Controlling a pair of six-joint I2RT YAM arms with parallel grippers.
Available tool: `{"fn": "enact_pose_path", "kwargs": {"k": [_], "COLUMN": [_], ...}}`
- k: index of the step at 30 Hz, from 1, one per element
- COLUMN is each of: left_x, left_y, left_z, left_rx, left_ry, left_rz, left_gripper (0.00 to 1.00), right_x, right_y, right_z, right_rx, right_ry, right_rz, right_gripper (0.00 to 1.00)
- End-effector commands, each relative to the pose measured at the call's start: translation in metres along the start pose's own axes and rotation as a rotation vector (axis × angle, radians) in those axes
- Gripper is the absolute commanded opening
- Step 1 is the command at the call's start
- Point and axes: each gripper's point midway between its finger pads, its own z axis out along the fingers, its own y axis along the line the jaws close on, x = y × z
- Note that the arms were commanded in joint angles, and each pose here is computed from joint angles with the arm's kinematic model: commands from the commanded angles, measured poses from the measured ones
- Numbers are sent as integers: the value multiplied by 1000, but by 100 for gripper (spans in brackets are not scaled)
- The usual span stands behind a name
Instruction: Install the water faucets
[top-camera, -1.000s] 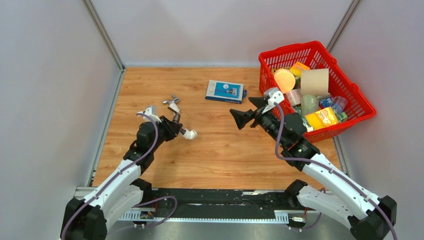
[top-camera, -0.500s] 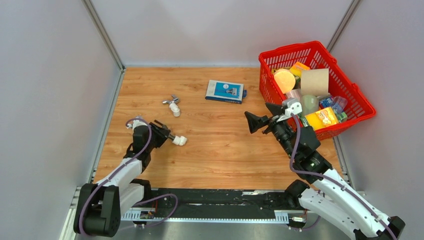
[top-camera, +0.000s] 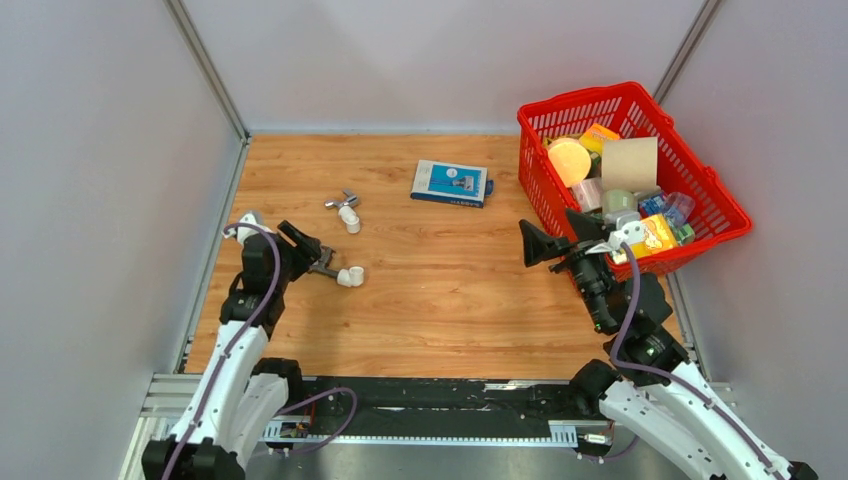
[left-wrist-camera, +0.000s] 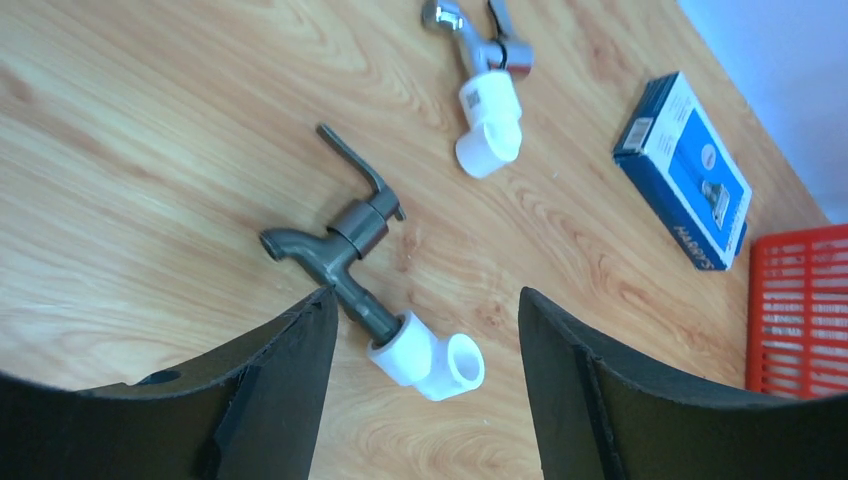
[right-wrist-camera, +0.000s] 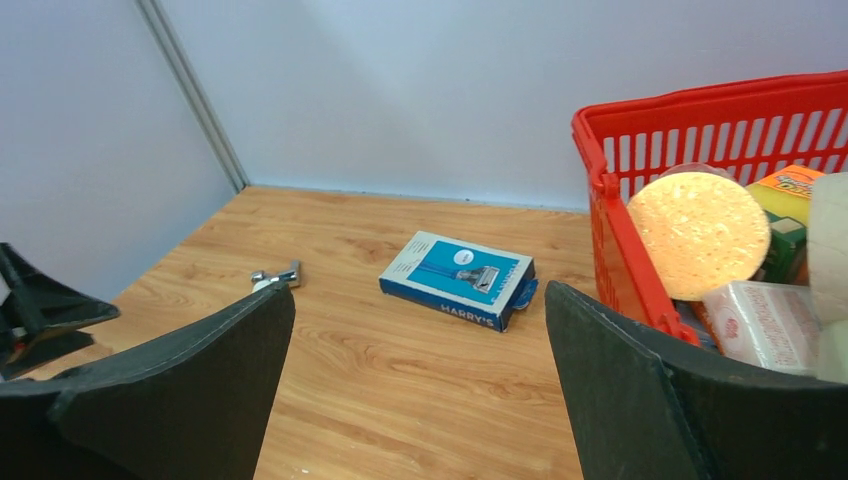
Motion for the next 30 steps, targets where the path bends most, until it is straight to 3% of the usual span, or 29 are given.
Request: {"fn": "enact_pose_path", "kwargs": {"k": [1, 10, 13, 22, 30], "left_x": [-44, -141, -168, -187, -183], "left_y": [8, -20, -44, -99, -89], "left_z": [-38, -147, -187, -259, -260], "left_rx": [-113, -120, -50, 258, 277], "left_ry": [-109, -409, -500, -661, -742], "left_rz": [129, 326, 393, 529, 522], "left_gripper": [74, 74, 74, 74, 74], "right_x": [-16, -46, -57, -80, -86], "right_y": [-19, -32, -40, -62, -60], "right_z": [-9, -22, -26, -34, -33], "right_rx": [96, 144, 187, 318, 314], "right_ry": [-32, -103, -125, -165, -183], "right_rz": [-12, -68, -87, -89, -80], "right_gripper": [100, 100, 100, 100, 100]}}
